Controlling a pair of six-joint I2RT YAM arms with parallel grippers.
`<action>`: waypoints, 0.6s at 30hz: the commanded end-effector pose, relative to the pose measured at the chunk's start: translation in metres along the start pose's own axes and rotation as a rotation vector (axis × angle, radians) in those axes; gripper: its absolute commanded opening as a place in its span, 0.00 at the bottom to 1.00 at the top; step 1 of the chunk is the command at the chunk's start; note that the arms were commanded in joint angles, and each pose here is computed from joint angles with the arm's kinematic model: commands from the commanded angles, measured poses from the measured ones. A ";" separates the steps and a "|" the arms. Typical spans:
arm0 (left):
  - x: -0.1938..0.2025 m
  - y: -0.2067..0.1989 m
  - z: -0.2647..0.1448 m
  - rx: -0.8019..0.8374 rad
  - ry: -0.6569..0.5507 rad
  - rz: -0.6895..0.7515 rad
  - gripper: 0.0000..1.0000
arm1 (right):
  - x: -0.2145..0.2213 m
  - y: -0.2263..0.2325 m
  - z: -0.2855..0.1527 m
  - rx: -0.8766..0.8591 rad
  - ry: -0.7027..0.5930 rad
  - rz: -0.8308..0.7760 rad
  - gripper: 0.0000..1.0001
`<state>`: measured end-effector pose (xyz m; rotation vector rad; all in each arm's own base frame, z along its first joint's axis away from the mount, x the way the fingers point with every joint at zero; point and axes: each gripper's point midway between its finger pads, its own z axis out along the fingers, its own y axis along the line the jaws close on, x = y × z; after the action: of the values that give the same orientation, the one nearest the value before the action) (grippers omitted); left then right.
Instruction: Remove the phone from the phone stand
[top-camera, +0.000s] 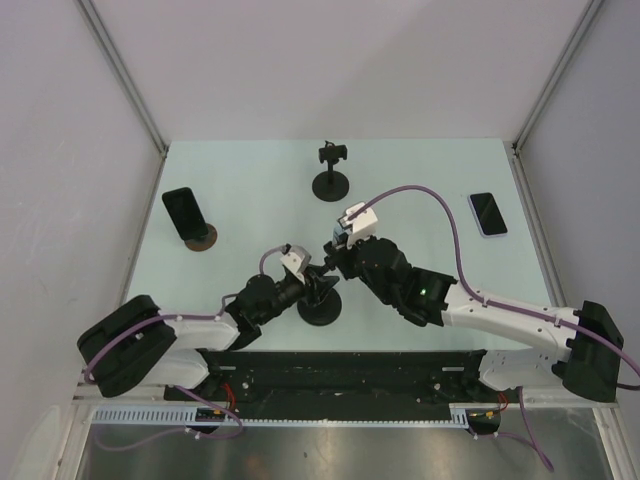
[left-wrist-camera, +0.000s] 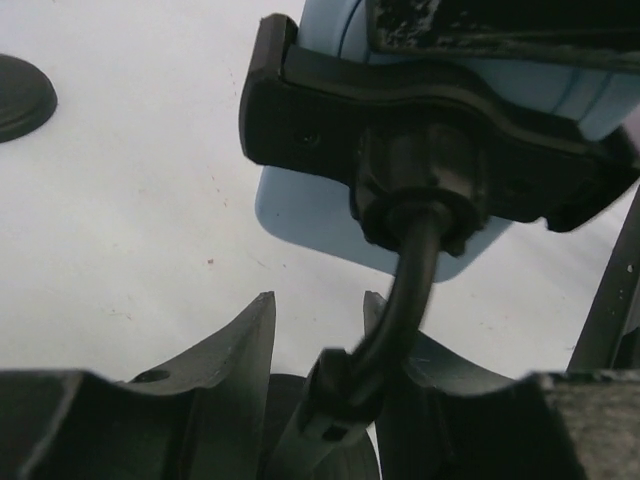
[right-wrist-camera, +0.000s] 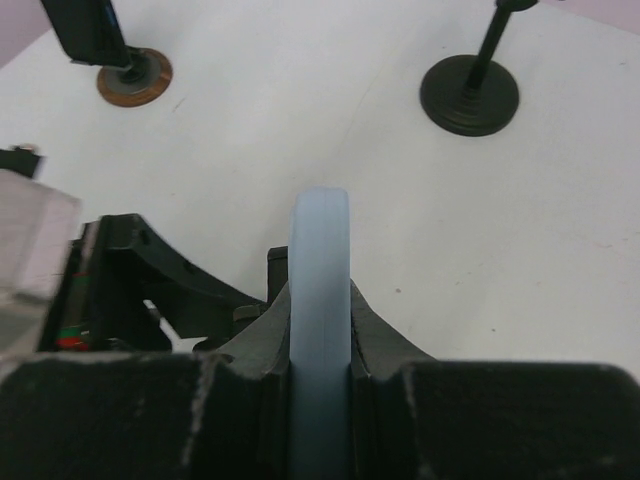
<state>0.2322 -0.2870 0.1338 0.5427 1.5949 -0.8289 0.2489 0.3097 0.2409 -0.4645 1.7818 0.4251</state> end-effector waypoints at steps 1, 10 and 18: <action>0.024 0.025 -0.002 -0.107 0.060 -0.016 0.48 | -0.039 0.047 -0.024 -0.244 -0.084 0.133 0.00; -0.012 0.010 -0.018 -0.044 -0.059 -0.025 0.70 | -0.038 0.034 -0.027 -0.189 -0.089 0.043 0.00; -0.036 0.001 -0.042 -0.015 -0.142 -0.047 0.91 | -0.035 0.020 -0.028 -0.075 -0.100 -0.029 0.00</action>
<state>0.2102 -0.2615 0.1501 0.5011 1.5364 -0.8673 0.2179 0.3248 0.2435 -0.6040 1.7667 0.5170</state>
